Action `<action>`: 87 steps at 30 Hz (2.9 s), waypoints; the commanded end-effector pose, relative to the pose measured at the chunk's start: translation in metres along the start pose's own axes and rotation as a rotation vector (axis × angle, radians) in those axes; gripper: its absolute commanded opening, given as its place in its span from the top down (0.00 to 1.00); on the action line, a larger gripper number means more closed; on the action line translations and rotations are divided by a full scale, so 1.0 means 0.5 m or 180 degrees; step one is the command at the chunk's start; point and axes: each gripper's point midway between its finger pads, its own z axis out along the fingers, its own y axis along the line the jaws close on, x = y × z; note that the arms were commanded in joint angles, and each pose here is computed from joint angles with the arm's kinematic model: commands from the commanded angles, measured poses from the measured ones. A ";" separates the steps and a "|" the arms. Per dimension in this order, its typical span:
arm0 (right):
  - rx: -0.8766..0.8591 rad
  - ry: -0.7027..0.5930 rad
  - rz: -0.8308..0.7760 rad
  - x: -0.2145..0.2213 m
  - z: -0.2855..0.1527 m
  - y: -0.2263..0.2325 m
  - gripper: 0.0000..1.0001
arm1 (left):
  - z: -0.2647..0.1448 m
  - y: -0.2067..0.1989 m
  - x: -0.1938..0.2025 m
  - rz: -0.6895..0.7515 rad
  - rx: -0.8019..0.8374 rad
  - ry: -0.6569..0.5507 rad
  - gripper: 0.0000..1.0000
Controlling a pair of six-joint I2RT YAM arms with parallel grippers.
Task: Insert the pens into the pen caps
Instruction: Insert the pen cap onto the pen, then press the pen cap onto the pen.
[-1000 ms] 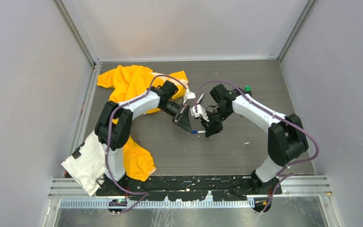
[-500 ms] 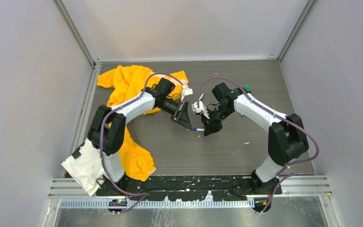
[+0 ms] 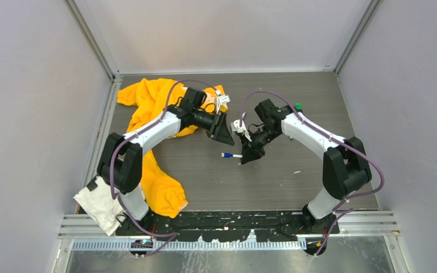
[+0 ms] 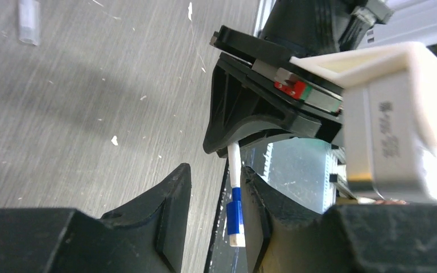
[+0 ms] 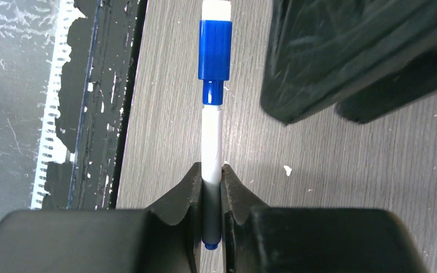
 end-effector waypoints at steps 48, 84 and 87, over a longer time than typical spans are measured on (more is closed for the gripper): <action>0.0960 -0.3021 0.0939 -0.479 -0.445 -0.024 0.99 | -0.256 -0.370 -0.497 0.0762 0.0148 -0.3685 0.05; 0.1048 -0.2819 0.1018 -0.448 -0.411 -0.040 0.99 | -0.183 -0.347 -0.560 0.0179 -0.0160 -0.3559 0.67; 0.1059 -0.2816 0.1019 -0.448 -0.411 -0.041 0.99 | -0.176 -0.352 -0.558 0.0198 -0.0103 -0.3491 0.83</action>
